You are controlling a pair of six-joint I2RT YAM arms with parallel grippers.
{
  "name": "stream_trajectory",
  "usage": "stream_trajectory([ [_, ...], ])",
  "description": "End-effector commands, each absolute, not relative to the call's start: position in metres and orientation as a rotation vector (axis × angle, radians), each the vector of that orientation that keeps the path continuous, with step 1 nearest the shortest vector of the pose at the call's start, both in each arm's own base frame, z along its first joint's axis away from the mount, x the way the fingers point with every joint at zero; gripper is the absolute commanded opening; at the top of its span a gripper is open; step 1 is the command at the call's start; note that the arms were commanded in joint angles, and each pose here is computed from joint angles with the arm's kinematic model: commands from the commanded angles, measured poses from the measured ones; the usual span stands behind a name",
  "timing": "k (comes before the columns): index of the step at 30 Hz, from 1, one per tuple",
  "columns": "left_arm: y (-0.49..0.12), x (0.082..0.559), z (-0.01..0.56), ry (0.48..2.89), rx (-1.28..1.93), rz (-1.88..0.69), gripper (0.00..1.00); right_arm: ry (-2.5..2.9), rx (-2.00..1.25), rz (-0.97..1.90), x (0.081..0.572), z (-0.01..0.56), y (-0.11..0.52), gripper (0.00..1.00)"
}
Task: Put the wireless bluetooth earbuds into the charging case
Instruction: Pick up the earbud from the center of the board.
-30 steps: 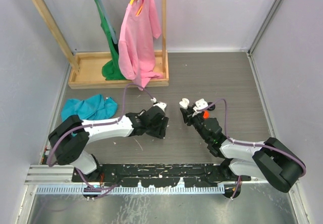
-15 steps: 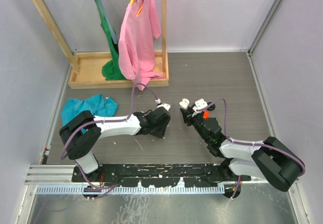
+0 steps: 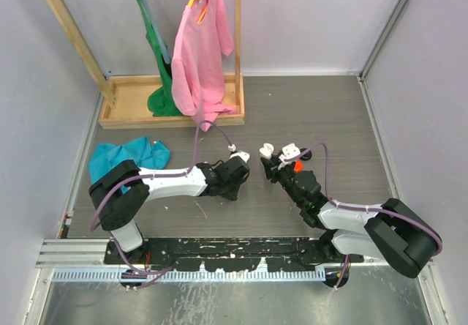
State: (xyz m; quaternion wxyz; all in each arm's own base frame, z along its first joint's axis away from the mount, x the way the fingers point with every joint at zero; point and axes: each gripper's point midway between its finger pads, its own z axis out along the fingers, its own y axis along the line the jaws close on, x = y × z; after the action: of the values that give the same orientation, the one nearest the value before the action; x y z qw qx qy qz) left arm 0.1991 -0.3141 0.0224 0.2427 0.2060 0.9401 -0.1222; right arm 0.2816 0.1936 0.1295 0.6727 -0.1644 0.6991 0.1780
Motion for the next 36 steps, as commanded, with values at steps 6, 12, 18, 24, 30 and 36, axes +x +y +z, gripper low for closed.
stream_trajectory([
  [6, -0.296, 0.217, 0.067, 2.405, 0.623, -0.233, 0.15, 1.453, -0.434, 0.503, 0.277, 0.161, 0.216, 0.01],
  [12, -0.282, 0.229, 0.112, 2.266, 0.693, -0.176, 0.14, 1.405, -0.495, 0.563, 0.268, 0.166, 0.226, 0.01],
  [18, -0.275, 0.238, 0.159, 2.096, 0.755, -0.167, 0.14, 1.341, -0.588, 0.662, 0.252, 0.174, 0.243, 0.01],
  [24, -0.279, 0.237, 0.208, 1.888, 0.798, -0.24, 0.12, 1.306, -0.643, 0.739, 0.242, 0.178, 0.255, 0.01],
  [30, -0.293, 0.232, 0.235, 1.704, 0.853, -0.273, 0.11, 1.274, -0.667, 0.784, 0.234, 0.181, 0.26, 0.01],
  [36, -0.31, 0.229, 0.249, 1.582, 0.908, -0.271, 0.11, 1.218, -0.708, 0.849, 0.222, 0.187, 0.267, 0.01],
])
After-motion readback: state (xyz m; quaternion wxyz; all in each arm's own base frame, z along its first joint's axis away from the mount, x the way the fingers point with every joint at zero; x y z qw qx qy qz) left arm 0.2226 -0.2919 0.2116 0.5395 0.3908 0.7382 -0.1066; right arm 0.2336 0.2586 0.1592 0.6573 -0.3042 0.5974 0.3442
